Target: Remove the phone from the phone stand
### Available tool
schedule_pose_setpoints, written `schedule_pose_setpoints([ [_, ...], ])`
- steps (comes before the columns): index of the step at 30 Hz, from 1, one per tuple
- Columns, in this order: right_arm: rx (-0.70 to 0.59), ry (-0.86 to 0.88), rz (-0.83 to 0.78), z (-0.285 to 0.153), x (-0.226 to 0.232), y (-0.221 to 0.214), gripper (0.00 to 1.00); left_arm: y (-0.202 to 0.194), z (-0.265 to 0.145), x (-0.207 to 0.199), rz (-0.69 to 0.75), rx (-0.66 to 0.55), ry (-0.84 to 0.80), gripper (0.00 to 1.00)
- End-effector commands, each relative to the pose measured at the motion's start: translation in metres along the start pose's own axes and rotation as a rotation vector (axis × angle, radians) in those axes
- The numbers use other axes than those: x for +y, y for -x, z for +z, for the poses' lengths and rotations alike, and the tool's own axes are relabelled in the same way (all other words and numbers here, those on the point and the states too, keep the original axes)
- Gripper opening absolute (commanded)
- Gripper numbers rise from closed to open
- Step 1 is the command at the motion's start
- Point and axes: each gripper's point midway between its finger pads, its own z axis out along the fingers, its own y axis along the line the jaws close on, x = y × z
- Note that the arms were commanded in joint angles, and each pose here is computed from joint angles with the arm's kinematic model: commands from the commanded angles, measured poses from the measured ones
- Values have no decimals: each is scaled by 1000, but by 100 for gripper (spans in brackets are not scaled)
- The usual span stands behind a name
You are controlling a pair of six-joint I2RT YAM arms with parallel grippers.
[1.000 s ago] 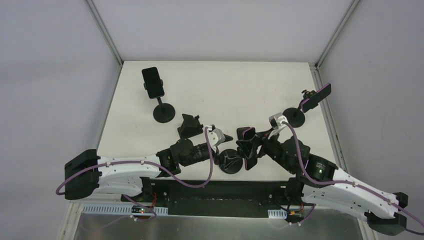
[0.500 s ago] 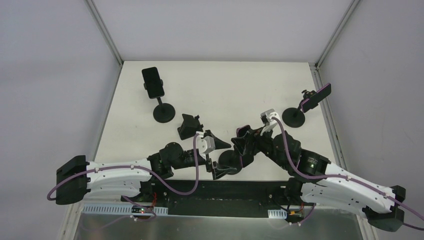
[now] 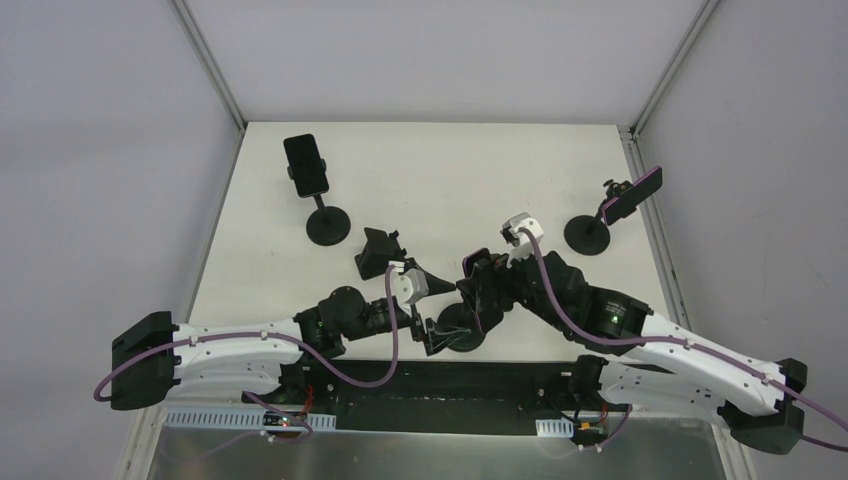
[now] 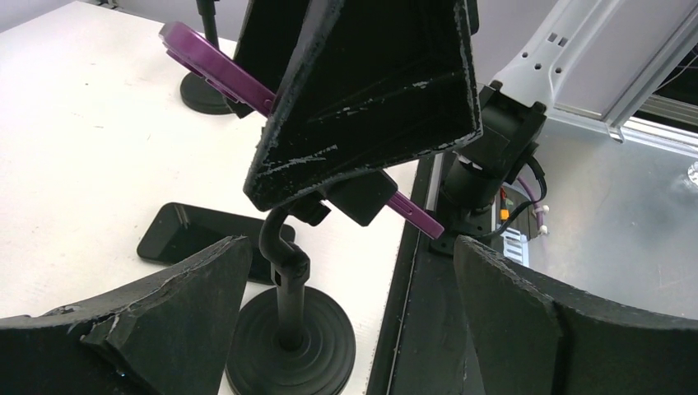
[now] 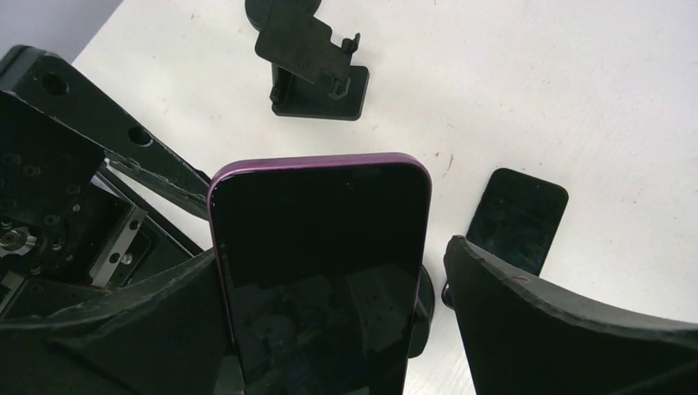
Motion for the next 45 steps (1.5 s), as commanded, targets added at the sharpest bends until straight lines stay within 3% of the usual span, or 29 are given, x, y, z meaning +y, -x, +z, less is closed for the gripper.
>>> schedule_pose_setpoints([
  [1, 34, -8, -44, -8, -1, 7, 94, 15, -3, 0, -7, -59, 11, 98],
  [6, 107, 58, -73, -19, 8, 9, 99, 14, -5, 2, -7, -59, 19, 100],
  [14, 264, 200, -14, -34, 25, 5, 99, 11, -5, 1, -18, -51, 14, 100],
  [21, 299, 293, 85, -30, 38, 13, 99, 11, -6, -1, -21, -52, 8, 100],
  [31, 317, 278, 121, -15, 34, 21, 98, 11, -4, -1, -24, -46, 4, 100],
  [42, 389, 247, 75, -6, 27, 14, 86, 11, -3, -2, -22, -43, 2, 97],
  [45, 393, 248, 77, -5, 26, 17, 72, 13, -1, -1, -22, -46, 7, 97],
])
